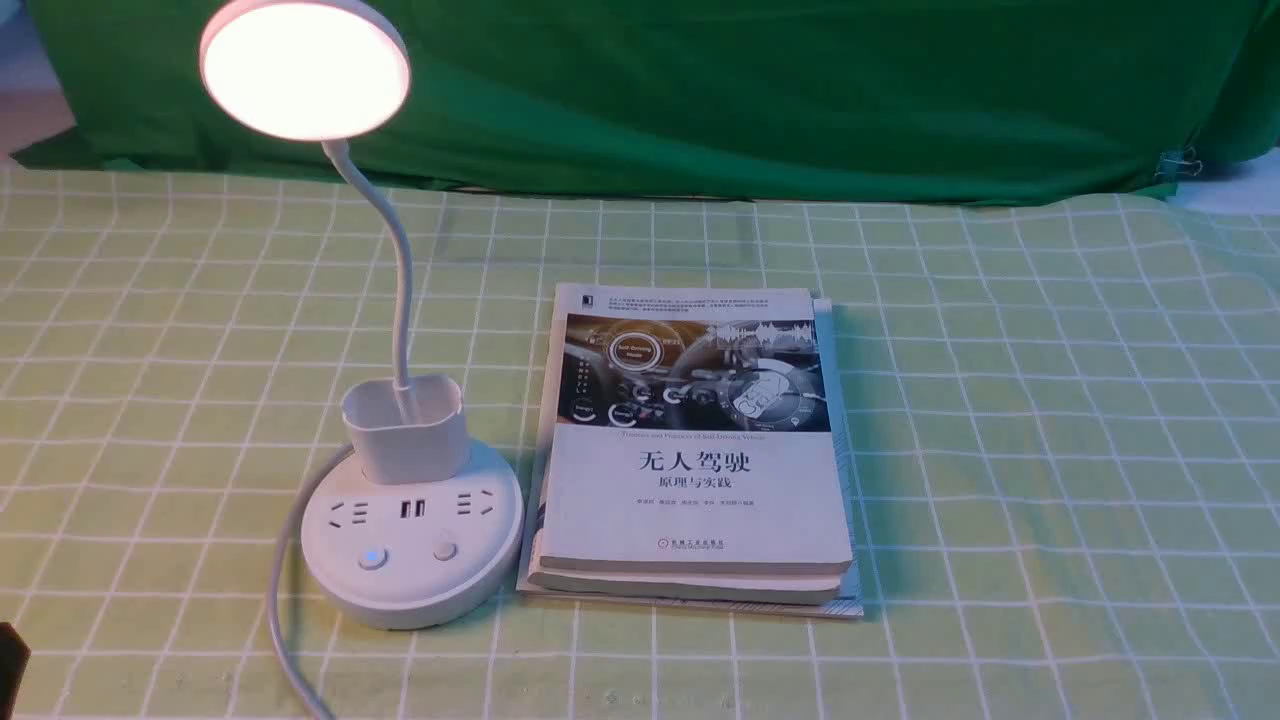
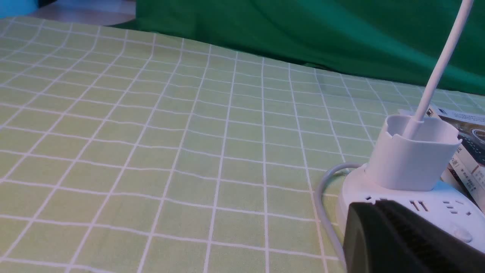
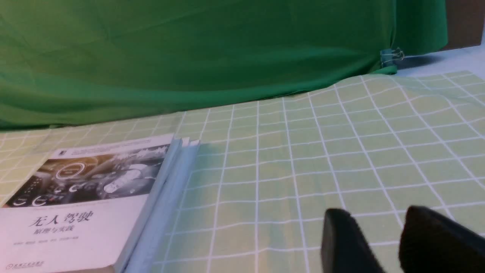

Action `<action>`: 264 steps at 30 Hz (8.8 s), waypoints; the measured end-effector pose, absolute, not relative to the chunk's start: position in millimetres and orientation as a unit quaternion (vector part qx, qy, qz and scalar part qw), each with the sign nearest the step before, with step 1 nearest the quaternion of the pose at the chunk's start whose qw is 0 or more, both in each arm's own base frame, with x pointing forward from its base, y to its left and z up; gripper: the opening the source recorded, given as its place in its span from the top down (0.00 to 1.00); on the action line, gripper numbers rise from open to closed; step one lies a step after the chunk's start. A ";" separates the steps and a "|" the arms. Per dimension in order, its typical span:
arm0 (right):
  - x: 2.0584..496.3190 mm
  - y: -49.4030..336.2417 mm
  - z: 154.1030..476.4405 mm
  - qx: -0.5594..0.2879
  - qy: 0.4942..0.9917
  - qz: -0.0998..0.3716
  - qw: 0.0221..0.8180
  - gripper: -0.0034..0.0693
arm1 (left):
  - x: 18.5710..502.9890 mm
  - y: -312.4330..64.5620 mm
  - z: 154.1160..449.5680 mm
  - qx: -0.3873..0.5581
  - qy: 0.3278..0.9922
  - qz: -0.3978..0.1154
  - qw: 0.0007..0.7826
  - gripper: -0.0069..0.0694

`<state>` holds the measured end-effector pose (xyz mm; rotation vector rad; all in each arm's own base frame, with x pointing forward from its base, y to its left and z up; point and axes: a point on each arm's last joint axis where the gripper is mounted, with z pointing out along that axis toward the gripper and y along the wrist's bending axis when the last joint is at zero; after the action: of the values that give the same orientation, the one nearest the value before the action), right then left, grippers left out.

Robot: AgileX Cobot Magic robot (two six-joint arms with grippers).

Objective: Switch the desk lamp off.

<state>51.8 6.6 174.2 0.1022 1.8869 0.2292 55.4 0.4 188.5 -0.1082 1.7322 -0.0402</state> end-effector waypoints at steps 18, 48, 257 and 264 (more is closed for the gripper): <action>51.8 6.6 174.1 0.043 0.808 0.098 0.580 0.63 | 55.4 0.4 188.5 -0.048 0.761 -0.018 0.646 0.91; 51.8 6.6 174.1 0.044 0.808 0.098 0.580 0.63 | 94.6 -10.1 292.4 -0.092 0.825 -0.134 0.541 0.91; 51.8 6.6 174.1 0.044 0.808 0.098 0.580 0.63 | 55.4 -1.5 189.0 -0.012 0.762 -0.016 0.648 0.91; 51.8 6.6 174.1 0.044 0.808 0.098 0.580 0.63 | 55.4 -1.5 189.0 -0.013 0.762 -0.016 0.648 0.91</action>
<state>51.8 6.6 174.1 0.1020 1.8878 0.2289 55.4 -1.5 189.0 -0.0287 1.7316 -0.0373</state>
